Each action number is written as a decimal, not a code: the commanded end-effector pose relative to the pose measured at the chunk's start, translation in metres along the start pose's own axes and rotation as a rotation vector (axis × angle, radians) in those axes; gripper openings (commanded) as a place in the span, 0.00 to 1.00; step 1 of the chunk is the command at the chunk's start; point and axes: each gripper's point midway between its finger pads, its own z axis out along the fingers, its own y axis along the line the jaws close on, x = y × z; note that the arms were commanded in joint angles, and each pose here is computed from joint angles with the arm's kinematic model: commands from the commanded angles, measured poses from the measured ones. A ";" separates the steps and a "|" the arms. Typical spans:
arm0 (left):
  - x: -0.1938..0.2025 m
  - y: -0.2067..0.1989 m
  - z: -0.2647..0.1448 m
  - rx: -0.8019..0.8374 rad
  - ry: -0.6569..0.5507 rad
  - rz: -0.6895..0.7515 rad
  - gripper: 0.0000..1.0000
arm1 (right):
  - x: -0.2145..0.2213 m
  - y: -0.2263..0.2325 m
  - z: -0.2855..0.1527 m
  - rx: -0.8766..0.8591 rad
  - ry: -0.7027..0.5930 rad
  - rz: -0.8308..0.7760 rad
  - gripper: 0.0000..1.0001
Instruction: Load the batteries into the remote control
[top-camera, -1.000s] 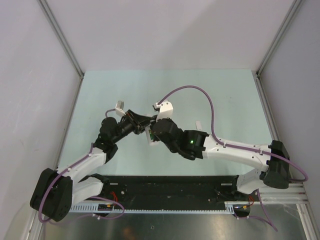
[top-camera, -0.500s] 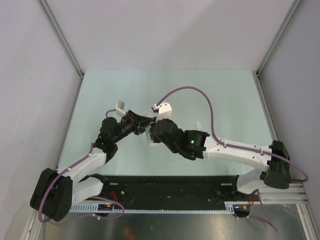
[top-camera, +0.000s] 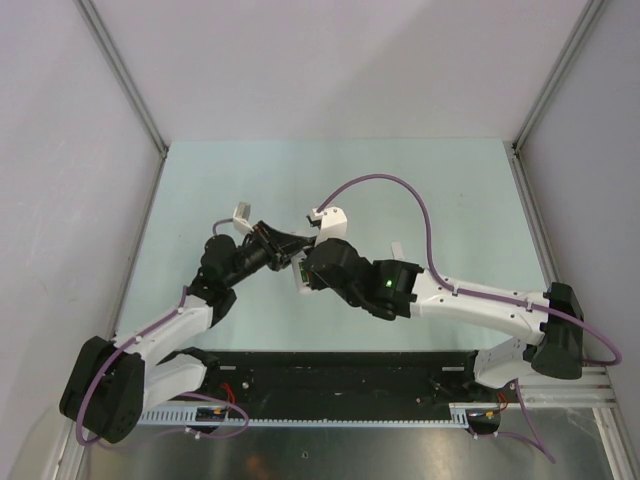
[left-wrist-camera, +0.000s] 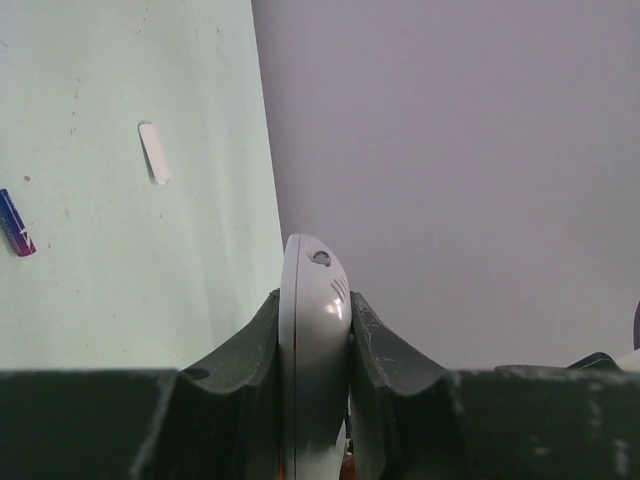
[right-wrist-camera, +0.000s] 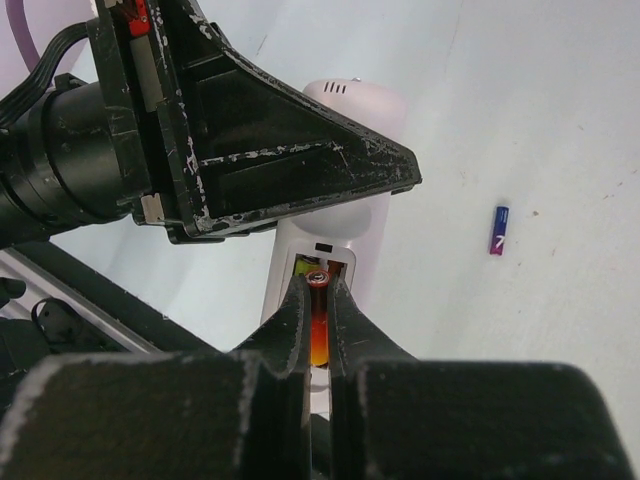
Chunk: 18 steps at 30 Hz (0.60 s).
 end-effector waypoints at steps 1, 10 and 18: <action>-0.020 -0.061 -0.003 0.170 -0.081 0.060 0.00 | 0.030 -0.002 -0.004 -0.011 0.128 -0.021 0.00; -0.021 -0.070 -0.006 0.200 -0.089 0.072 0.00 | 0.048 -0.010 0.006 0.009 0.222 -0.009 0.00; -0.019 -0.066 -0.008 0.198 -0.093 0.068 0.00 | 0.041 -0.012 0.007 0.020 0.215 0.004 0.08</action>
